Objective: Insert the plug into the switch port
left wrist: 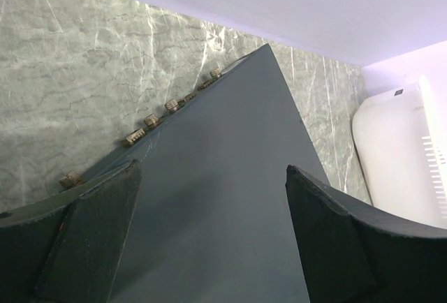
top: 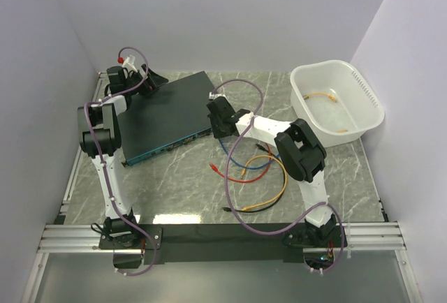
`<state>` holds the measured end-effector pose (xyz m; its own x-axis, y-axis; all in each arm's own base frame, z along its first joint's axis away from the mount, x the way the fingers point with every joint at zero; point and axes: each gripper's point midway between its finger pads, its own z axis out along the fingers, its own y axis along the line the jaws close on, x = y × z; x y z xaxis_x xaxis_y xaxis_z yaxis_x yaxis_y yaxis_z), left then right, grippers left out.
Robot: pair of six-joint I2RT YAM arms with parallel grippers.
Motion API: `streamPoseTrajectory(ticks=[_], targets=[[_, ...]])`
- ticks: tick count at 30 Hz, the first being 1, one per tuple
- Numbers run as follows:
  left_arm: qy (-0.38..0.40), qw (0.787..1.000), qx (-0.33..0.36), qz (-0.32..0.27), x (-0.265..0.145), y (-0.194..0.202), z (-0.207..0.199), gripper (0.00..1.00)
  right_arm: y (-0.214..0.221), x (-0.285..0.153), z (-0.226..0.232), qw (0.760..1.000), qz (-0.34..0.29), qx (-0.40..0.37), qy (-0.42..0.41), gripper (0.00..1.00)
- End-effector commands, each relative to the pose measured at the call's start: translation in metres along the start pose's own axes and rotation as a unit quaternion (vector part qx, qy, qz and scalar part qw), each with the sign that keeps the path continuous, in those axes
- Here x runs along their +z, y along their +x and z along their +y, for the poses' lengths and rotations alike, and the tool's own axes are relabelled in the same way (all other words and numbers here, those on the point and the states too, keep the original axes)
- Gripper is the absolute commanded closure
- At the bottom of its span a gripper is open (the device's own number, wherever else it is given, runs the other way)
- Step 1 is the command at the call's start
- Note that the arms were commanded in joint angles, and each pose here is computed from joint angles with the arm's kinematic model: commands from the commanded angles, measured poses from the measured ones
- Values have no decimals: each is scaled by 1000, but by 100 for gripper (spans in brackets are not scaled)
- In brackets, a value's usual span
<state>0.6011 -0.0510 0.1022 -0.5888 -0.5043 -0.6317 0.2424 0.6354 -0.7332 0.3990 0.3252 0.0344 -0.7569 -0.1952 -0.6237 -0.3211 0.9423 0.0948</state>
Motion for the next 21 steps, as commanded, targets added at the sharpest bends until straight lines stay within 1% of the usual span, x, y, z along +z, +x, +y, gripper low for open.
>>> streamPoseTrajectory(ticks=[1, 6, 21], targets=[[-16, 999, -29, 27, 3, 21, 18, 9, -57, -1, -11, 997, -75, 16, 17, 100], [-16, 999, -29, 28, 3, 22, 18, 10, -78, -10, -11, 995, -97, 20, 22, 100], [-14, 999, -31, 32, 5, 23, 19, 13, -107, -16, -22, 989, -137, 35, 36, 100]])
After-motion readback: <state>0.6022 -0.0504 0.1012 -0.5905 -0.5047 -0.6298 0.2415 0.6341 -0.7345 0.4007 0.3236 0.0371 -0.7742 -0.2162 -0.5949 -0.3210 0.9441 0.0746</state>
